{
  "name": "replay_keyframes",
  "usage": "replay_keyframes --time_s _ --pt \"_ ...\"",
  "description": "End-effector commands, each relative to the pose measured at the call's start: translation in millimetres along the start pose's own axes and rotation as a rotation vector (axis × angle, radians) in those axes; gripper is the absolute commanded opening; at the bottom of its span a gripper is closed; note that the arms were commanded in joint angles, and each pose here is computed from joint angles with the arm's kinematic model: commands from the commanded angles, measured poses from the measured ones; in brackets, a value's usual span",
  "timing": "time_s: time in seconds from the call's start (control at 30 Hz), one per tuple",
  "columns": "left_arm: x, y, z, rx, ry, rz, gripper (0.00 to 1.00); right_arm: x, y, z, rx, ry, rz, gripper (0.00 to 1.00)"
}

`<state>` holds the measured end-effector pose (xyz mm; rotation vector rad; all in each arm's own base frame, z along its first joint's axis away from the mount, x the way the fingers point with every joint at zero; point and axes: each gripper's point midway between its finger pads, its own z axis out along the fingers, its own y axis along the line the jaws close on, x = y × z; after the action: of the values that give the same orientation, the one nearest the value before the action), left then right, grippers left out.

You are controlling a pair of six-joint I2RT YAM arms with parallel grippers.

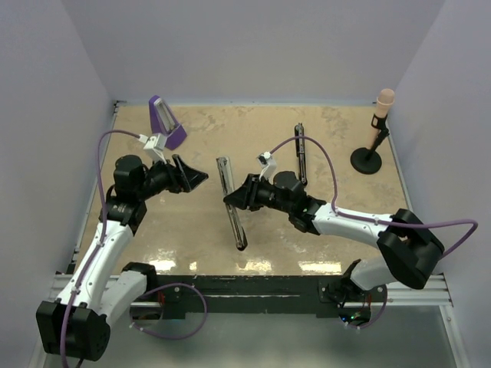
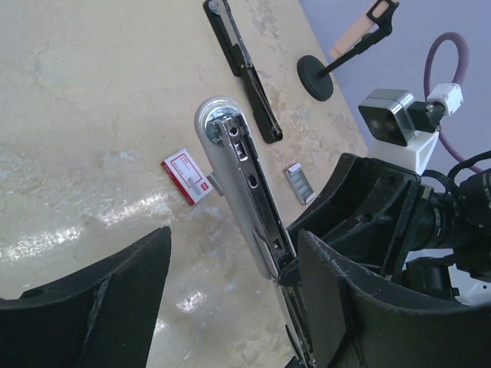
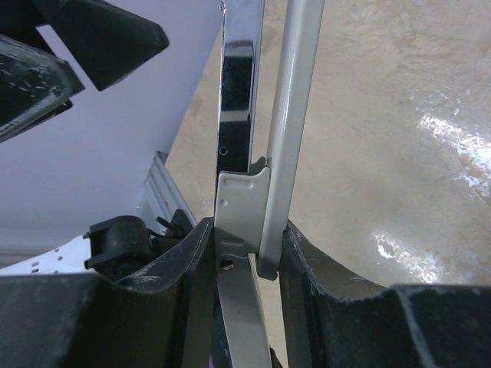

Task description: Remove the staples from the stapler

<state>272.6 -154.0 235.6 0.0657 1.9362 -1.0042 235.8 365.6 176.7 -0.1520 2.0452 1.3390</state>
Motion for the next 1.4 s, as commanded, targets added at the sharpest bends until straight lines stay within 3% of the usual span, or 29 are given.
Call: replay_keyframes --time_s 0.0,0.3,0.7,0.8,0.93,1.07,1.2,1.27,1.37 --pt "-22.4 -17.5 10.0 0.023 -0.057 0.004 0.70 -33.3 50.3 -5.0 -0.192 -0.120 -0.019 0.00" --pt "-17.1 -40.4 37.2 0.031 -0.015 0.019 0.71 -36.7 49.0 -9.5 -0.165 -0.146 -0.048 0.00" --pt "8.0 -29.6 69.3 -0.043 0.068 0.002 0.68 -41.0 46.2 -10.6 -0.141 -0.177 -0.067 0.00" --pt "12.9 -25.4 74.4 -0.055 0.082 -0.010 0.62 -41.8 44.3 -8.7 -0.132 -0.184 -0.067 0.00" --pt "19.1 -30.1 76.3 -0.019 0.103 -0.028 0.38 -41.5 40.4 -5.2 -0.119 -0.188 -0.060 0.00" --pt "23.2 -36.5 75.9 0.023 0.108 -0.048 0.29 -38.9 39.1 0.1 -0.126 -0.181 -0.057 0.00" --pt "26.6 -39.8 76.7 0.050 0.124 -0.059 0.00 -33.7 32.6 5.7 -0.117 -0.164 -0.056 0.00" --pt "25.2 -38.5 77.0 0.040 0.122 -0.051 0.00 -29.3 29.6 7.1 -0.113 -0.150 -0.059 0.04" --pt "29.4 -21.8 76.1 -0.050 0.147 -0.044 0.00 -25.0 24.4 7.6 -0.099 -0.138 -0.065 0.22"
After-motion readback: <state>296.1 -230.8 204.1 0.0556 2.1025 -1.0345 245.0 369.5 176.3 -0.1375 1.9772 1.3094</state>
